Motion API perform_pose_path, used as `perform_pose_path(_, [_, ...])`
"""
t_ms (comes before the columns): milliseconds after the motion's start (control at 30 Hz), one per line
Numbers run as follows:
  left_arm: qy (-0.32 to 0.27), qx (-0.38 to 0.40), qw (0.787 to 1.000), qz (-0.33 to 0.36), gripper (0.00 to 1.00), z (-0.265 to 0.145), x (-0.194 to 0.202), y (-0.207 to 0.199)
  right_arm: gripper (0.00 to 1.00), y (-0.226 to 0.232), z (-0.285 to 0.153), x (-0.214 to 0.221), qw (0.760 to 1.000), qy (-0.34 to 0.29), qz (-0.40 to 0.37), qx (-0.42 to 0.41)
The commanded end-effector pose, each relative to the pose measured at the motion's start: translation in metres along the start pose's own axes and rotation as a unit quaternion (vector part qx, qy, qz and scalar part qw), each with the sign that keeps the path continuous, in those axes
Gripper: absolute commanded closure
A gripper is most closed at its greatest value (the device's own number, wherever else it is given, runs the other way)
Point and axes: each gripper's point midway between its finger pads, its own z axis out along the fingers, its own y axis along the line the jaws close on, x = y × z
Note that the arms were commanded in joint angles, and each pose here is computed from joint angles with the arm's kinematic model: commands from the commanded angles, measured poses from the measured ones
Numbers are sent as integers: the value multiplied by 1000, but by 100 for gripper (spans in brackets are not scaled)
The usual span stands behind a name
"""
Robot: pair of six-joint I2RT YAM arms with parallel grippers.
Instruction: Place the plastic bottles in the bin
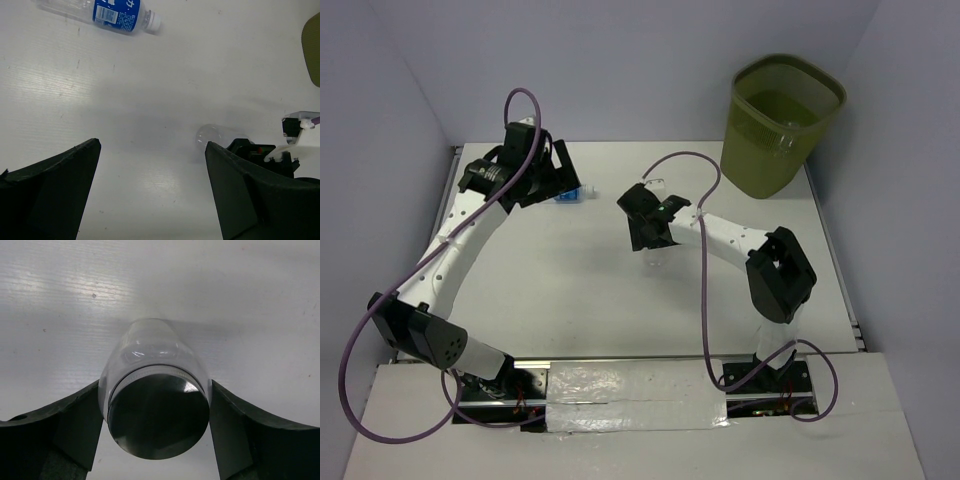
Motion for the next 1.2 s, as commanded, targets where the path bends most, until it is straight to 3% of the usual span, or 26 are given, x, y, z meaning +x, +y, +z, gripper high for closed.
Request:
perform_pose_path(0, [-24,14,1000,0,1,-10,-11,-2,27,1,-8,-23,999,-44,28,-10])
perform_pose_path(100, [-24,13,1000,2,1,-10,-11,-2,36,-2,-14,-28,998,-53,29,-10])
perform_pose_path(233, [-26,8,1000,6,1,-9,-12,1,36,-14,-50,-53,995,-92,36,-15])
perform_pose_path(367, [-31,0,1000,6,1,-11,-16,8,36,-66,-96,-103,985,-150,81,-4])
perform_pose_path(500, [-37,-2,999,6,1,-10,-20,11,35,-130,-150,-164,961,-236,146,7])
perform_pose_path(667, [-29,-10,1000,3,1,-4,-18,18,33,-206,-210,-240,912,-344,215,58])
perform_pose_path(833, [-21,-20,1000,2,1,1,-16,25,32,-290,-218,-291,861,-393,308,100])
perform_pose_path(967, [-23,-27,999,0,1,0,-17,31,32,-330,-217,-311,830,-417,357,95])
perform_pose_path(1167, [-14,-28,1000,-4,1,7,-14,33,31,-370,-175,-315,829,-392,380,122])
